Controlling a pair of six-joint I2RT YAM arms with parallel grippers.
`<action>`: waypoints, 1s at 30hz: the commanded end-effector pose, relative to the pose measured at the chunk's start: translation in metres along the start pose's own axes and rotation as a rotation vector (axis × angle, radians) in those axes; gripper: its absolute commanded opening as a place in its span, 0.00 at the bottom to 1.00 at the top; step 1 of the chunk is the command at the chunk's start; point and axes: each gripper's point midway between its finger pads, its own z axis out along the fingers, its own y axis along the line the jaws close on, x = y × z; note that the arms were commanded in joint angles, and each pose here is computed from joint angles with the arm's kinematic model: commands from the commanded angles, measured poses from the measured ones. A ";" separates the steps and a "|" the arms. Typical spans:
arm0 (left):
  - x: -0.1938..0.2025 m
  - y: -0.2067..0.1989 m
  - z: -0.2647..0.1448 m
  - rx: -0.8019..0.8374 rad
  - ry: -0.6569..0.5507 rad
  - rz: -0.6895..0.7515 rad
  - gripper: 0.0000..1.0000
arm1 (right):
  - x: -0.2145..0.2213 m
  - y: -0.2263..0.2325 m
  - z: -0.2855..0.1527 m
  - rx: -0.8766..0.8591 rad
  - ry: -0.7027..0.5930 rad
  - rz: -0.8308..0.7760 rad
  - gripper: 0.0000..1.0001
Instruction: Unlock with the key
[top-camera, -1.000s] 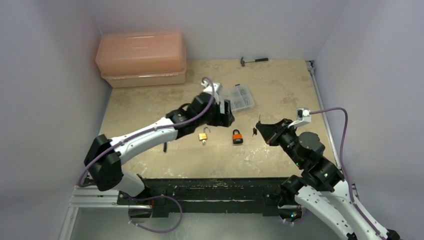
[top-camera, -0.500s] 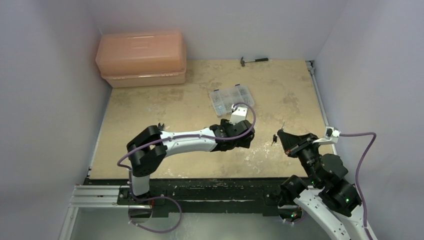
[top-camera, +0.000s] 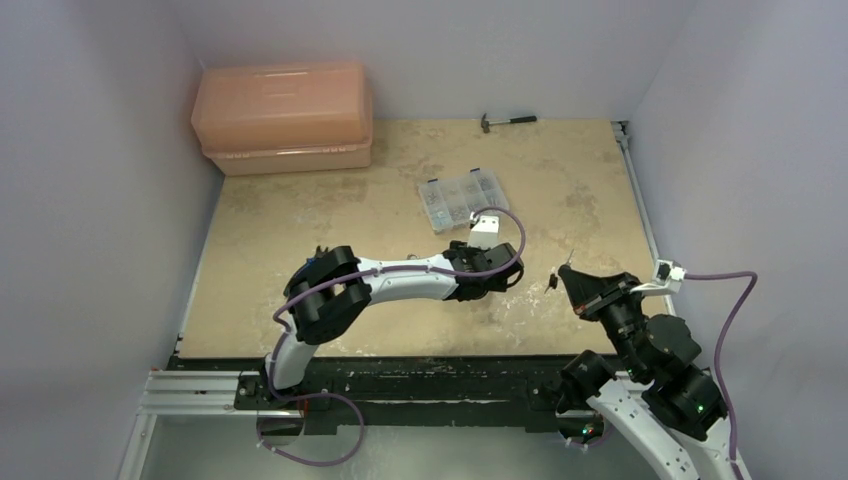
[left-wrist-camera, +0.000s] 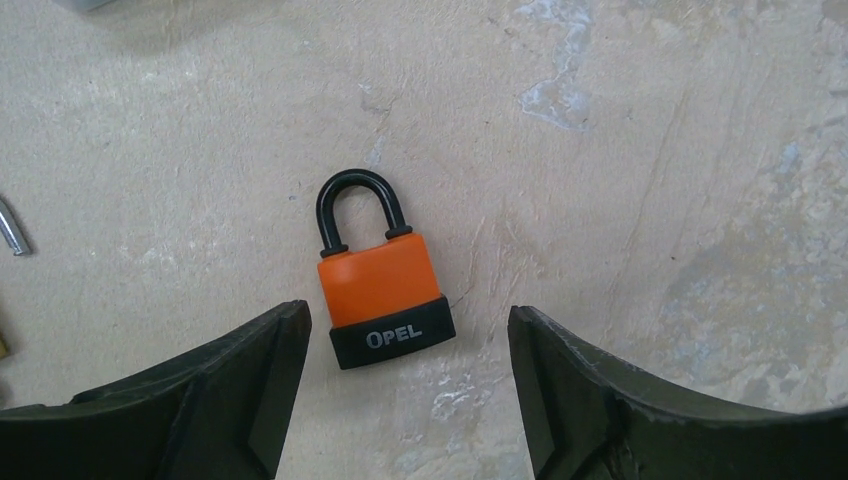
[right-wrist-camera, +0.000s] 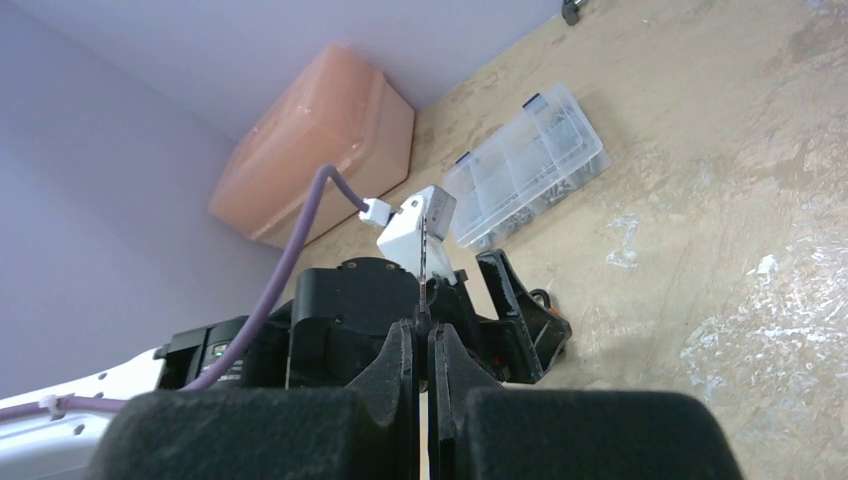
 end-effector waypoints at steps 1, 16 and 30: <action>-0.008 -0.001 0.006 -0.039 -0.032 -0.043 0.76 | -0.012 0.009 -0.009 -0.044 -0.032 0.034 0.00; -0.001 0.004 0.027 -0.095 -0.047 -0.025 0.69 | -0.010 0.010 -0.008 -0.054 -0.026 0.025 0.00; 0.004 0.006 0.047 -0.070 0.010 -0.045 0.62 | -0.009 0.011 -0.007 -0.058 -0.023 0.021 0.00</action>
